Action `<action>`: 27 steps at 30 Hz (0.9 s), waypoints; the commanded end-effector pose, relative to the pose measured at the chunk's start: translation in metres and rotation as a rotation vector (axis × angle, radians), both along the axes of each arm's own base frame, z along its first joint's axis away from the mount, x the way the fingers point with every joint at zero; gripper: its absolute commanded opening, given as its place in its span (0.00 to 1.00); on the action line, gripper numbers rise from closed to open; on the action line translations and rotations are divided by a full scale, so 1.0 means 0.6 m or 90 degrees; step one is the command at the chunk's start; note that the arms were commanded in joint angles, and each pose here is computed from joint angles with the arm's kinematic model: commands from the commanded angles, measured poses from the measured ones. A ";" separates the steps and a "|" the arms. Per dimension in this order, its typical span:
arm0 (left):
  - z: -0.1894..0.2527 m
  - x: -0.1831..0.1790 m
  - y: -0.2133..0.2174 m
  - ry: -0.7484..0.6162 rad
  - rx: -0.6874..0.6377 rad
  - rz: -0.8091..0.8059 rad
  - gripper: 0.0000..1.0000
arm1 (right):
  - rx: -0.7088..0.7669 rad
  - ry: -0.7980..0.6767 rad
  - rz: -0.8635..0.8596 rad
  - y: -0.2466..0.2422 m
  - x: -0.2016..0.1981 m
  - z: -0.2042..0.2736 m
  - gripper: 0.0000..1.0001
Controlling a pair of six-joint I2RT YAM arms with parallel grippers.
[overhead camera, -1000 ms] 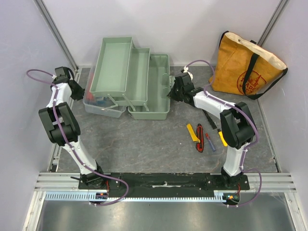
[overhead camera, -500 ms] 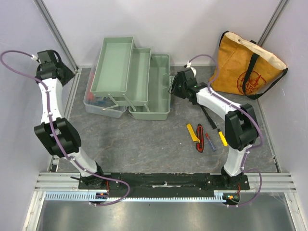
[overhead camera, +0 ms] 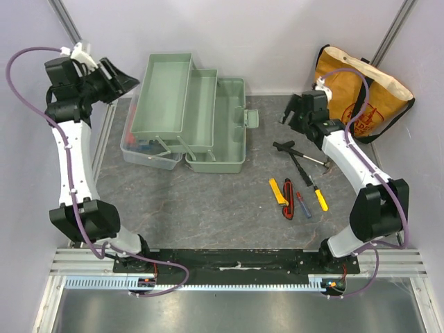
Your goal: Pack the tool kit
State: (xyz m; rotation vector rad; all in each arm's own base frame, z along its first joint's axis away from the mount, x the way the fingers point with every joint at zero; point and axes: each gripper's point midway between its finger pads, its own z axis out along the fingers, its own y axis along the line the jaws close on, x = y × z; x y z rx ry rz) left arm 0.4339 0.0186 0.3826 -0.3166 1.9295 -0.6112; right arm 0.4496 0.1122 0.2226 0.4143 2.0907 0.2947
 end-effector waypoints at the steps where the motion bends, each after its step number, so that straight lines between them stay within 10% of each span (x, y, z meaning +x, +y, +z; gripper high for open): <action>1: 0.083 -0.065 -0.153 -0.117 -0.027 -0.236 0.66 | 0.026 0.144 -0.093 -0.089 -0.061 -0.113 0.88; 15: 0.061 -0.121 -0.243 -0.103 -0.067 -0.307 0.66 | 0.342 0.121 -0.425 -0.130 -0.074 -0.185 0.67; 27: 0.045 -0.120 -0.234 -0.093 -0.055 -0.282 0.66 | 0.470 0.094 -0.494 -0.123 -0.056 -0.246 0.53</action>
